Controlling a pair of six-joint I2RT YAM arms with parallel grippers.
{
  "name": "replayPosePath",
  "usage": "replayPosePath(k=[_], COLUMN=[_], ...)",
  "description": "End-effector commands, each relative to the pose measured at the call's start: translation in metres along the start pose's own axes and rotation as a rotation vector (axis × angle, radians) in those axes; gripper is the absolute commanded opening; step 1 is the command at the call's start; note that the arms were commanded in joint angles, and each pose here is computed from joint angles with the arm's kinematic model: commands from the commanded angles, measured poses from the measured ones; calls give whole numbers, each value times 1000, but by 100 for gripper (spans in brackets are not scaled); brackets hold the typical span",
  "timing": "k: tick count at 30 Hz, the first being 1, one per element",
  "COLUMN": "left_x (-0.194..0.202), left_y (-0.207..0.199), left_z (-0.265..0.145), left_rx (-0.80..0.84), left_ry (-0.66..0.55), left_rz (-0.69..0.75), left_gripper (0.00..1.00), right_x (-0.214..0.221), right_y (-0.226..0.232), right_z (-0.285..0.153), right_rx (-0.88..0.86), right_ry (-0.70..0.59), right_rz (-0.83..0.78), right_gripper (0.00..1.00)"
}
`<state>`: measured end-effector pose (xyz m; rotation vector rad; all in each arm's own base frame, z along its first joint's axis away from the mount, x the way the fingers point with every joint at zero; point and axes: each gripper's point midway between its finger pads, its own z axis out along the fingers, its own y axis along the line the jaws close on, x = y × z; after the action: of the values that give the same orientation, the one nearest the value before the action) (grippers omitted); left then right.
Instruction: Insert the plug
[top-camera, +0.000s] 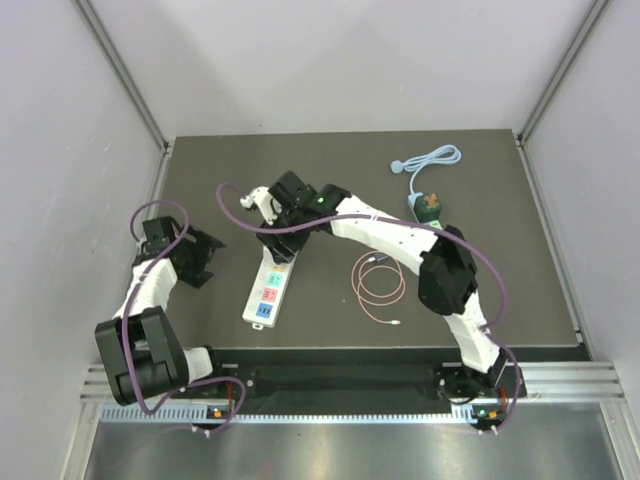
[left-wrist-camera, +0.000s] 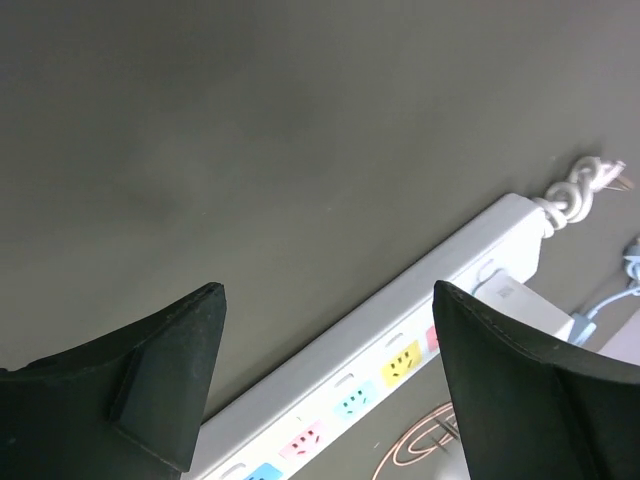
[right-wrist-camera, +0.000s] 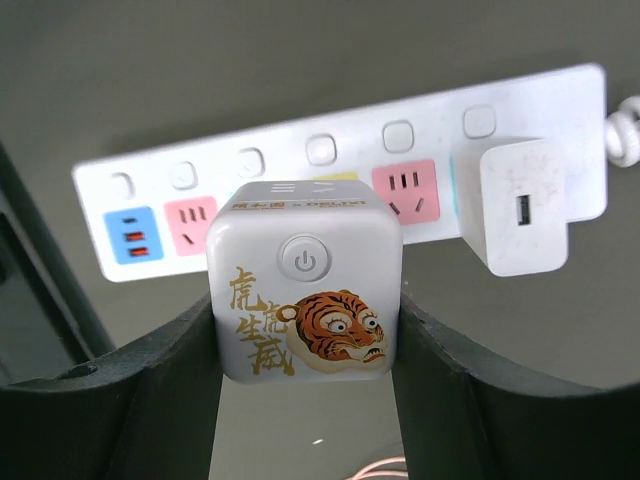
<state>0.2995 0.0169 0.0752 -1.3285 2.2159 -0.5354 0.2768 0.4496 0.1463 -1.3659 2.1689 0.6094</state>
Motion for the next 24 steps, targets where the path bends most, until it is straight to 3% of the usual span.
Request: replayPosePath(k=[1, 7, 24], left_x=[-12, -3, -7], left_y=[-19, -28, -31], left_z=[-7, -8, -9], left_rx=[111, 206, 215], left_ry=[-68, -50, -63], left_rz=[12, 34, 78], left_gripper=[88, 87, 86], right_x=[-8, 1, 5], right_y=[0, -1, 3], right_z=[-5, 19, 43], right_rx=[0, 1, -41], right_ry=[6, 41, 17], right_rz=[-109, -147, -176], right_gripper=[0, 0, 0])
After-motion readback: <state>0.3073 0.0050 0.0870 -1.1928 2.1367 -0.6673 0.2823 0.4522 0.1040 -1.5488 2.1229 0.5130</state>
